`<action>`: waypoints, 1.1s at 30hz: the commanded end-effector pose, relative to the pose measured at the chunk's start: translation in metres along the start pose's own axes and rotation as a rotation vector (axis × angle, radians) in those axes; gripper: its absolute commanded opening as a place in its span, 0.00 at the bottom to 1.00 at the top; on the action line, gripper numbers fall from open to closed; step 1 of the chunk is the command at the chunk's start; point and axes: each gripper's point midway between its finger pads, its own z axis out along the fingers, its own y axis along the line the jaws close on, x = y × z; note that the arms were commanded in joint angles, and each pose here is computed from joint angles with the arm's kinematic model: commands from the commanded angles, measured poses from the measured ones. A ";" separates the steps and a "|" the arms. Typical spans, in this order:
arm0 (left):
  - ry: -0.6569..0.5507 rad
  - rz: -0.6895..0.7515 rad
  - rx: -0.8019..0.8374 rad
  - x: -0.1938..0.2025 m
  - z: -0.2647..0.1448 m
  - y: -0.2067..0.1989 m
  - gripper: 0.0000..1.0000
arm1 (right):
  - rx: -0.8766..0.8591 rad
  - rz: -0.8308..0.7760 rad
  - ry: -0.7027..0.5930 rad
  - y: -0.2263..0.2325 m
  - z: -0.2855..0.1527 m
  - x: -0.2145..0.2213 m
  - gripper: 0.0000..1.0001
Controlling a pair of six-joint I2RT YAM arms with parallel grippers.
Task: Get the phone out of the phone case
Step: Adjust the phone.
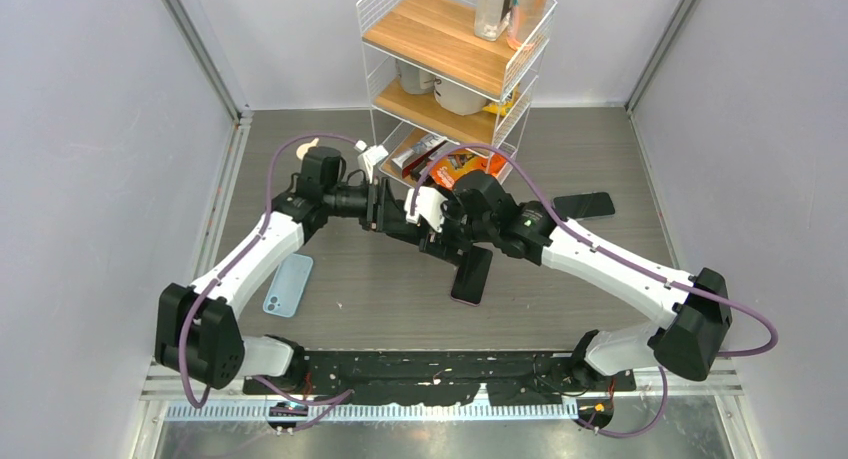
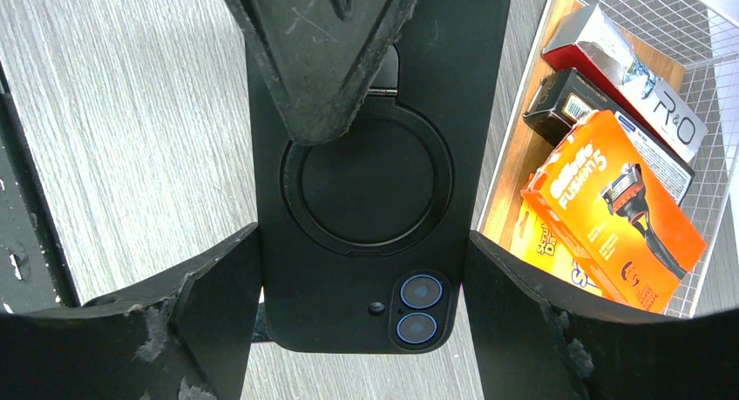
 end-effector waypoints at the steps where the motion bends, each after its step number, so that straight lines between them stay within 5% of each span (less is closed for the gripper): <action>1: -0.019 0.042 0.054 -0.015 0.000 -0.012 0.42 | 0.090 -0.020 -0.130 -0.019 -0.014 -0.036 0.06; 9: -0.006 0.060 0.079 -0.017 0.001 -0.014 0.01 | 0.087 -0.022 -0.133 -0.015 -0.014 -0.033 0.06; 12: -0.001 0.076 0.078 -0.015 0.001 -0.013 0.00 | 0.086 -0.019 -0.139 -0.014 -0.017 -0.033 0.09; 16: 0.005 0.131 0.075 -0.013 -0.003 -0.016 0.00 | 0.089 -0.012 -0.132 -0.012 -0.020 -0.030 0.52; 17: 0.005 0.146 0.069 -0.013 -0.004 -0.017 0.00 | 0.091 -0.009 -0.129 -0.012 -0.020 -0.029 0.74; 19: 0.003 0.182 0.059 -0.012 -0.008 -0.020 0.00 | 0.091 -0.010 -0.130 -0.011 -0.023 -0.028 0.97; 28: -0.037 0.420 -0.059 -0.022 -0.035 -0.033 0.00 | 0.111 -0.019 -0.151 -0.012 -0.049 -0.030 0.95; 33: -0.091 0.674 -0.218 -0.032 -0.062 -0.034 0.00 | 0.142 0.083 -0.199 -0.028 -0.070 -0.035 0.95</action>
